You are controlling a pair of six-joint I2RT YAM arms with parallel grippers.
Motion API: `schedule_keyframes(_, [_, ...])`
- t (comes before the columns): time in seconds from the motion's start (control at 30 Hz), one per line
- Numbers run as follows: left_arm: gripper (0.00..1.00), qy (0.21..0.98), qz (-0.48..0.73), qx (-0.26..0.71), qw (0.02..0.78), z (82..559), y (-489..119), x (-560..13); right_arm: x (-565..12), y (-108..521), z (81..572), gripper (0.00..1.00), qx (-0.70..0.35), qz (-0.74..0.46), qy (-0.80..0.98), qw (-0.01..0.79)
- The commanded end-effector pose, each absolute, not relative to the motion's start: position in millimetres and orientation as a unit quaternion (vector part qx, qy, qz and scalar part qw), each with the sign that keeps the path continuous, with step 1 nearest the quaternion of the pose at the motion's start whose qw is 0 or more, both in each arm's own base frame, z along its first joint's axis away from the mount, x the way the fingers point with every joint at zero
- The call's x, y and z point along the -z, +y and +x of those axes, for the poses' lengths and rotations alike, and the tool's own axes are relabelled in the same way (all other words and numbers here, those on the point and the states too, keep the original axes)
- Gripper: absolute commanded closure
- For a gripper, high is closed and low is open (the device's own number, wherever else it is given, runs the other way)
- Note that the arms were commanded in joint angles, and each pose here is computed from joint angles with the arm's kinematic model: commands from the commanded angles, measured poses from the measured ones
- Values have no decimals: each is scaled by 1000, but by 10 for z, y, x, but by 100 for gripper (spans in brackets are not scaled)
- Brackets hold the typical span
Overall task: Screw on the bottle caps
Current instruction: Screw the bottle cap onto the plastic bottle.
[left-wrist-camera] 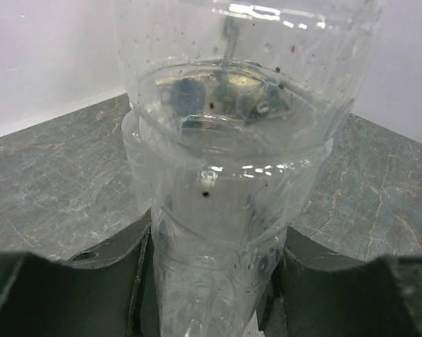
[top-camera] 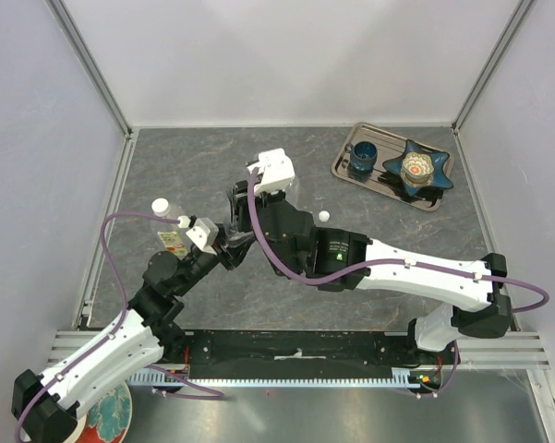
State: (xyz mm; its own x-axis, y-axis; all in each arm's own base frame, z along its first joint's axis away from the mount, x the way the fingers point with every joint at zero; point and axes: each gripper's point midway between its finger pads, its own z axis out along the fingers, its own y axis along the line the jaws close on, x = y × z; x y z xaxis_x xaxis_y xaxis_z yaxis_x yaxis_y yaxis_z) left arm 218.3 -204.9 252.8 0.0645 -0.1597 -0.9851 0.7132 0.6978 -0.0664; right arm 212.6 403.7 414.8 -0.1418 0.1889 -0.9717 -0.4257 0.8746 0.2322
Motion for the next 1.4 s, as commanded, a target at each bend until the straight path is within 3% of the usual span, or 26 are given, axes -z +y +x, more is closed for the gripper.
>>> schedule_keyframes(0.0, [98, 520, 145, 333, 773, 2215, -1825, -3339, -3781, 4208, 1733, 57, -228, -199, 736, 606])
schedule_keyframes(0.27, [98, 520, 148, 337, 771, 2208, -1842, -3335, -3942, 4195, 1718, 35, -235, -208, 725, 613])
schedule_keyframes(0.43, [98, 519, 149, 339, 771, 2197, -1839, -3358, -4026, 4127, 1696, 33, -243, -218, 718, 615])
schedule_keyframes(0.63, [98, 522, 186, 374, 743, 2079, -1993, -3271, -4314, 3811, 1688, 26, -340, -305, 679, 575])
schedule_keyframes(0.67, [98, 525, 193, 381, 736, 2056, -2026, -3238, -4476, 3752, 1444, 23, -404, -353, 640, 550])
schedule_keyframes(0.87, [98, 516, 238, 447, 691, 1819, -2233, -3235, -4640, 3416, 1311, 7, -440, -448, 568, 533])
schedule_keyframes(1.1, [98, 476, 345, 518, 621, 1351, -2466, -3235, -4886, 3344, 1359, 2, -487, -508, 502, 503])
schedule_keyframes(1.37, [98, 441, 403, 530, 602, 1146, -2542, -3253, -5289, 3290, 1198, 2, -567, -541, 404, 472])
